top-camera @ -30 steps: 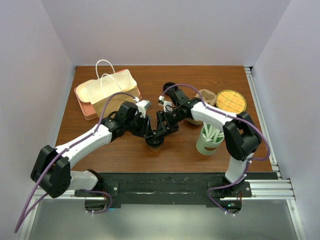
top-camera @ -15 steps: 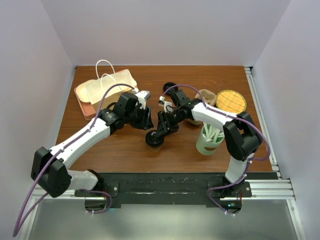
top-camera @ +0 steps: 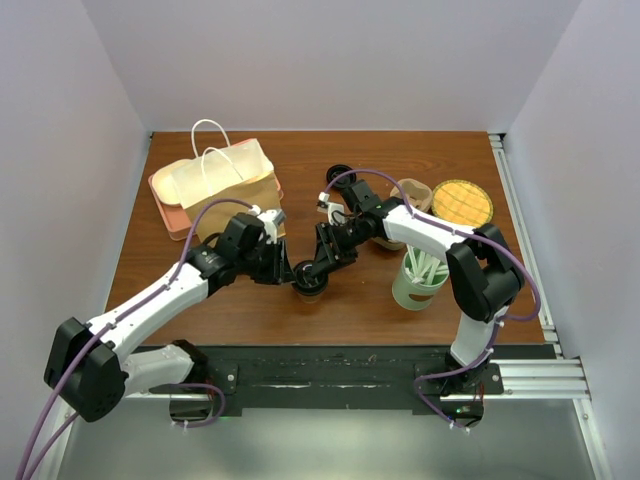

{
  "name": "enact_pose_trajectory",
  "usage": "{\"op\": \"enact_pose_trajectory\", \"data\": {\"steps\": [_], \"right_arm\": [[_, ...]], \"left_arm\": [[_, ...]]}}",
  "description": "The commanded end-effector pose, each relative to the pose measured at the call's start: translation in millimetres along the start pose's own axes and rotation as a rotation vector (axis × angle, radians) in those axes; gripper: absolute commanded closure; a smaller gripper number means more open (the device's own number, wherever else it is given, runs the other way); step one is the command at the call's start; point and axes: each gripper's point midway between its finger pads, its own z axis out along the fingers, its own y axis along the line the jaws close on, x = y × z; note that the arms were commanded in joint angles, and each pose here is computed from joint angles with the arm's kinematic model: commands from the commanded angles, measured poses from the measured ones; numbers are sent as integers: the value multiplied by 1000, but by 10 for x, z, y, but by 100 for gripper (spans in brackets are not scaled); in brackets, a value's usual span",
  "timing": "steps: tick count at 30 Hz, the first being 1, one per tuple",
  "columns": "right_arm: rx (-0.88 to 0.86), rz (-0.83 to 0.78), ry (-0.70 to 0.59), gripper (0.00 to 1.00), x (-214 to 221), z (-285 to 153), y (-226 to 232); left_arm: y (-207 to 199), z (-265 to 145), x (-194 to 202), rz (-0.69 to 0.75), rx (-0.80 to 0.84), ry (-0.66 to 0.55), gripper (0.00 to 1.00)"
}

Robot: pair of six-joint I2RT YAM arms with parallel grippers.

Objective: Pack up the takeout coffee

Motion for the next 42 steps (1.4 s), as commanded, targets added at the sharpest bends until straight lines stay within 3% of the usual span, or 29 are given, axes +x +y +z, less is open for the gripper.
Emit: {"op": "enact_pose_trajectory", "data": {"steps": [1, 14, 25, 29, 35, 39, 42], "right_arm": [[118, 18, 59, 60, 222, 40, -308], [111, 14, 62, 61, 278, 26, -304], [159, 32, 91, 66, 452, 112, -522], [164, 40, 98, 67, 515, 140, -577], [173, 36, 104, 67, 530, 149, -622], [154, 12, 105, 68, 487, 141, -576], [115, -44, 113, 67, 423, 115, -479]], "left_arm": [[-72, 15, -50, -74, 58, -45, 65], [31, 200, 106, -146, 74, -27, 66], [558, 246, 533, -176, -160, 73, 69], [699, 285, 772, -193, -199, 130, 70], [793, 269, 832, -190, -242, 138, 70], [671, 228, 687, -171, -206, 124, 68], [449, 72, 257, -108, -169, 36, 62]]}}
